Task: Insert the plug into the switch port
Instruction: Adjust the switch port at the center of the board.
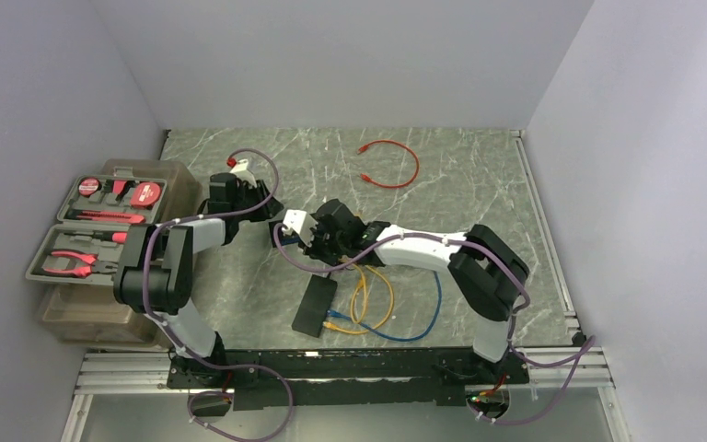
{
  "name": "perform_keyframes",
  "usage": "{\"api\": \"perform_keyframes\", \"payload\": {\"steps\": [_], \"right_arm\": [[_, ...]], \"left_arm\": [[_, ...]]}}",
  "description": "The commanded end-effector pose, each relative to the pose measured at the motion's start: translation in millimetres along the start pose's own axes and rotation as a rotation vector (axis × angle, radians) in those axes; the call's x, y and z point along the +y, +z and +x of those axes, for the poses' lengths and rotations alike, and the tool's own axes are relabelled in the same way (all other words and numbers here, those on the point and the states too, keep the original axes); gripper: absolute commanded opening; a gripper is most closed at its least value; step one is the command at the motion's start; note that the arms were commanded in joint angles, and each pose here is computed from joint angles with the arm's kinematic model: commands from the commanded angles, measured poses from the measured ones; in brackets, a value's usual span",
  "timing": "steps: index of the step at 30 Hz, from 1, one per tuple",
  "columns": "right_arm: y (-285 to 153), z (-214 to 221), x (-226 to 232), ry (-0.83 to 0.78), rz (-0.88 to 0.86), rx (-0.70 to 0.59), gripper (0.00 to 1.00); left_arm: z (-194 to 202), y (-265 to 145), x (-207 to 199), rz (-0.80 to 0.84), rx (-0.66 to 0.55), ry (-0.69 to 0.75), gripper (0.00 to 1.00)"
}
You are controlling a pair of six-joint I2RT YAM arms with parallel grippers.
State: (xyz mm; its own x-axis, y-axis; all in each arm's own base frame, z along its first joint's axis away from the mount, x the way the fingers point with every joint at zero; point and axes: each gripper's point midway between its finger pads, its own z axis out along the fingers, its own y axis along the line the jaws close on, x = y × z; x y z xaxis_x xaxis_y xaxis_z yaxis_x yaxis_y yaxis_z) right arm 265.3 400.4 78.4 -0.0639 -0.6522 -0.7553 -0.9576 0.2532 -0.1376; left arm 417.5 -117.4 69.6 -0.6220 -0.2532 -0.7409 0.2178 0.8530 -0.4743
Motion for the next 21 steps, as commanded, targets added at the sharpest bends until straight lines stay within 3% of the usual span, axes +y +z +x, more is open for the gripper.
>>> {"api": "perform_keyframes", "payload": {"steps": [1, 7, 11, 21], "right_arm": [[9, -27, -8, 0.021, -0.013, -0.086, 0.0], [23, -21, -13, 0.038, -0.02, -0.057, 0.0], [30, -19, -16, 0.055, -0.025, -0.045, 0.0], [52, -10, -15, 0.072, -0.056, -0.003, 0.0]], "left_arm": [[-22, 5, -13, 0.086, -0.056, 0.015, 0.32], [-8, 10, -7, 0.063, 0.016, -0.036, 0.1], [6, 12, 1, 0.029, 0.07, -0.081, 0.03], [22, 16, 14, -0.03, 0.119, -0.139, 0.0]]}}
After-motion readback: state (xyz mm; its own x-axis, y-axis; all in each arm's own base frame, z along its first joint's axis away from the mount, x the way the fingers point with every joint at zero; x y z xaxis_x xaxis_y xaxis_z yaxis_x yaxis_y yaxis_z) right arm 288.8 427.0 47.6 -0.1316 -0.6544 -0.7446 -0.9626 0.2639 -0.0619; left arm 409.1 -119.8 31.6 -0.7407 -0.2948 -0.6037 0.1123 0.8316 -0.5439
